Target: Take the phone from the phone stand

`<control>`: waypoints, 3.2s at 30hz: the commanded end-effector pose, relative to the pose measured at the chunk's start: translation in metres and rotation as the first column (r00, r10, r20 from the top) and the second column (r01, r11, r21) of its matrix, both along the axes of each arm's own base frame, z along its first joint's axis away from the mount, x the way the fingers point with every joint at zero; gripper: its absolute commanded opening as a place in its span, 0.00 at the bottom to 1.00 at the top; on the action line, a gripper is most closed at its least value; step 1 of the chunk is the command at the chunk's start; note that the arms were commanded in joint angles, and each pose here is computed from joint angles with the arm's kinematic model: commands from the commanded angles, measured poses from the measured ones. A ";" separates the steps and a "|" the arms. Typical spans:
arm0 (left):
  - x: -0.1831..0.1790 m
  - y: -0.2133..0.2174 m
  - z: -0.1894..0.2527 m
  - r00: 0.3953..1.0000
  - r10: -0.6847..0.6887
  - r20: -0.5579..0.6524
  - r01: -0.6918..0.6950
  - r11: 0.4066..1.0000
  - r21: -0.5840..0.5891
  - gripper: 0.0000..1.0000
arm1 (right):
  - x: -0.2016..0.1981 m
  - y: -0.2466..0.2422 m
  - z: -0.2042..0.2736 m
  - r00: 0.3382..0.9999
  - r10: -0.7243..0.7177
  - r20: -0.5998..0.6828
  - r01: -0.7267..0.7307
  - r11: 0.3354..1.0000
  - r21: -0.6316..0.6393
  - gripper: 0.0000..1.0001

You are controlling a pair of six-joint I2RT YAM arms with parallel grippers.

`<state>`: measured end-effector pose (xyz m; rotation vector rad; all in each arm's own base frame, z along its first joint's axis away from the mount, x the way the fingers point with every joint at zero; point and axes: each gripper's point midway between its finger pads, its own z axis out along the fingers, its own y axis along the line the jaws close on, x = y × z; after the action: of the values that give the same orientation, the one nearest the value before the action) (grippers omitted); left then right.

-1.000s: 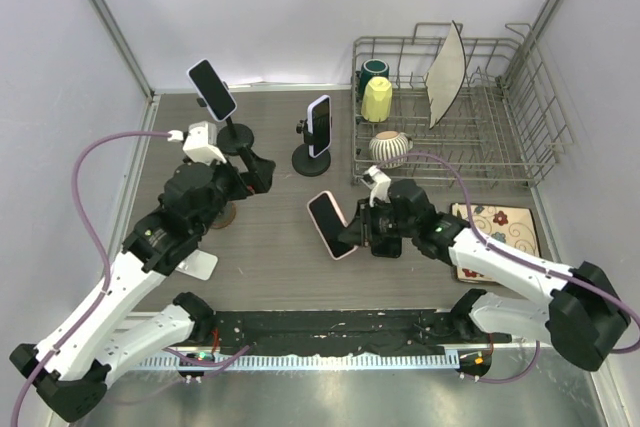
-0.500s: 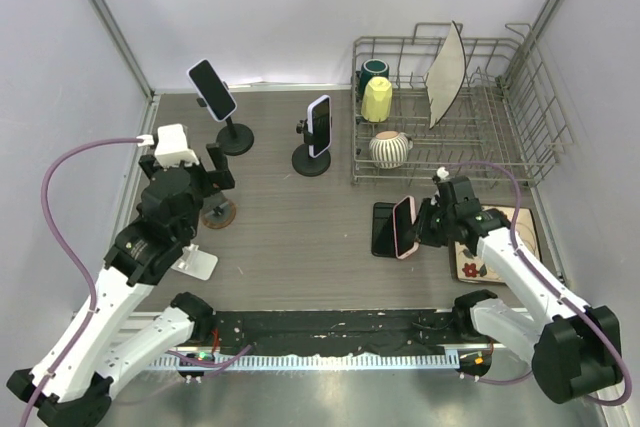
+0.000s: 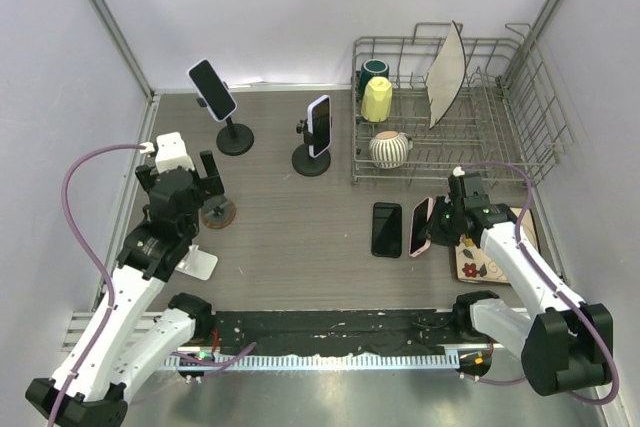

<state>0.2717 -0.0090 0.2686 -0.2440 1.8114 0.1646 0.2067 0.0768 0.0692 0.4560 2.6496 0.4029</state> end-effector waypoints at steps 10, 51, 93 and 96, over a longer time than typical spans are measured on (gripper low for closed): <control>0.002 0.004 0.017 0.996 0.006 0.087 -0.006 1.000 -0.003 1.00 | 0.016 0.010 0.001 0.999 0.009 0.048 -0.013 0.997 0.071 0.01; -0.008 0.005 0.020 0.993 -0.003 0.114 0.006 1.000 -0.027 1.00 | 0.036 -0.027 -0.015 0.993 -0.119 0.020 0.121 0.987 -0.106 0.85; 0.100 -0.206 0.027 0.717 -0.696 -0.037 0.656 0.691 -0.302 1.00 | 0.062 0.040 0.166 0.598 0.137 0.790 -0.174 0.984 -0.039 0.89; 0.121 -0.232 0.031 0.681 -0.731 -0.038 0.699 0.665 -0.264 1.00 | 0.059 0.043 0.165 0.580 0.141 0.802 -0.178 0.983 -0.044 0.89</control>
<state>0.3756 -0.1974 0.2712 0.2134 2.0341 -0.5165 0.2615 0.1166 0.2118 0.0177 1.8928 0.5579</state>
